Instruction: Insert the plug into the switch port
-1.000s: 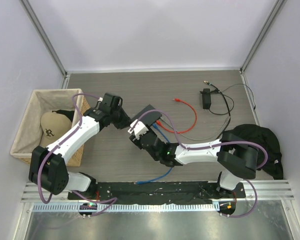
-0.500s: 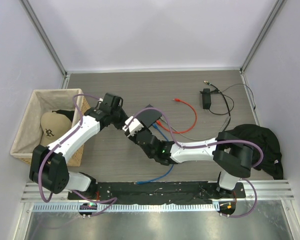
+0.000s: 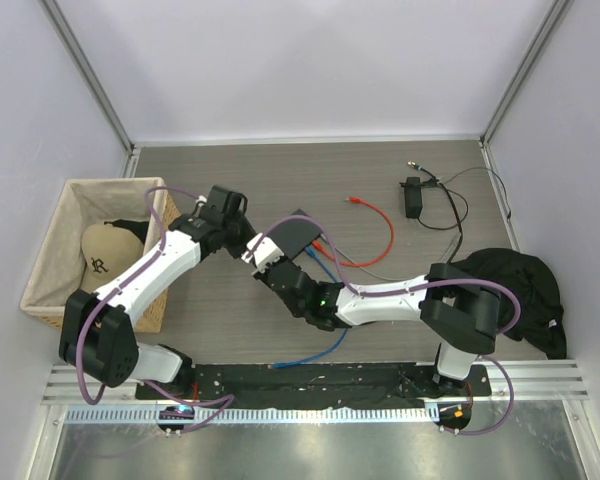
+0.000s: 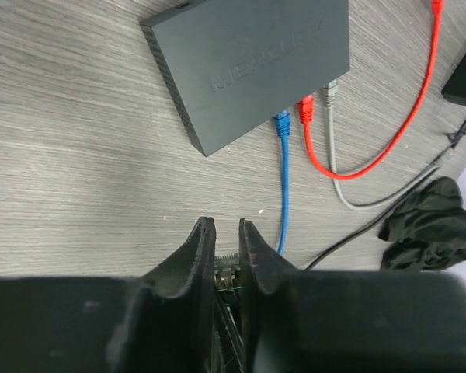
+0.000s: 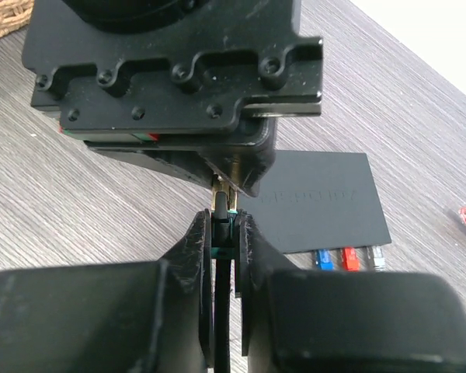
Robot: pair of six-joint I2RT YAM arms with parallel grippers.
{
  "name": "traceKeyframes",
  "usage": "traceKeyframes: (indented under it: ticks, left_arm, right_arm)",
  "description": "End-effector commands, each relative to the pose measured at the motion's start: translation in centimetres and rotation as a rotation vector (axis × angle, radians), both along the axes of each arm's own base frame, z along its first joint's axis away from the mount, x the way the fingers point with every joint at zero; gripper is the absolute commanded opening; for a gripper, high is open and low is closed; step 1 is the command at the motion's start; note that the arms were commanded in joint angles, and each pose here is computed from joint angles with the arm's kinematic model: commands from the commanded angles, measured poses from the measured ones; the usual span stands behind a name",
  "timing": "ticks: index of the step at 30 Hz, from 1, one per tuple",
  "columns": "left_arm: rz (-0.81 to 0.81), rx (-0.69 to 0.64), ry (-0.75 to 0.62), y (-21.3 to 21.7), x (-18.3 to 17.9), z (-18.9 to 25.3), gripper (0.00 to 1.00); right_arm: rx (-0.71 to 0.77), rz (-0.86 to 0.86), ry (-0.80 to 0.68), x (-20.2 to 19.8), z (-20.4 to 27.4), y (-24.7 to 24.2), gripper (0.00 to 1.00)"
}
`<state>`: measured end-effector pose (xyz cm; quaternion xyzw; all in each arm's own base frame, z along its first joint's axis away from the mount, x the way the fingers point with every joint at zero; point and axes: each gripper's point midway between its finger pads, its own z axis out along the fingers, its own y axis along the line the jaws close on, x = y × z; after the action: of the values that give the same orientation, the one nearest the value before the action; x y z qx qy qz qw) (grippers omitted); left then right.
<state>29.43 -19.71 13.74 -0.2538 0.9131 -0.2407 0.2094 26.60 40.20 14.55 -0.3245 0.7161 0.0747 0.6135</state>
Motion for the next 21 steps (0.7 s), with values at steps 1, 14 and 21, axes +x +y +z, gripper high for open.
traceKeyframes:
  ticks: [1,14,21]
  left_arm:
    - [-0.03,0.064,-0.116,0.6,1.6,2.4,0.27]
    - [-0.305,0.235,-0.446,0.9,5.4,4.6,0.82]
    - [-0.491,0.266,-0.463,-0.7,7.2,1.4,0.82]
  right_arm:
    - [0.098,0.012,0.035,-0.2,1.9,-0.5,0.01]
    - [0.27,0.157,0.289,-1.3,-4.7,-6.9,0.01]
    - [0.362,0.193,0.287,-0.3,-6.3,-7.5,0.01]
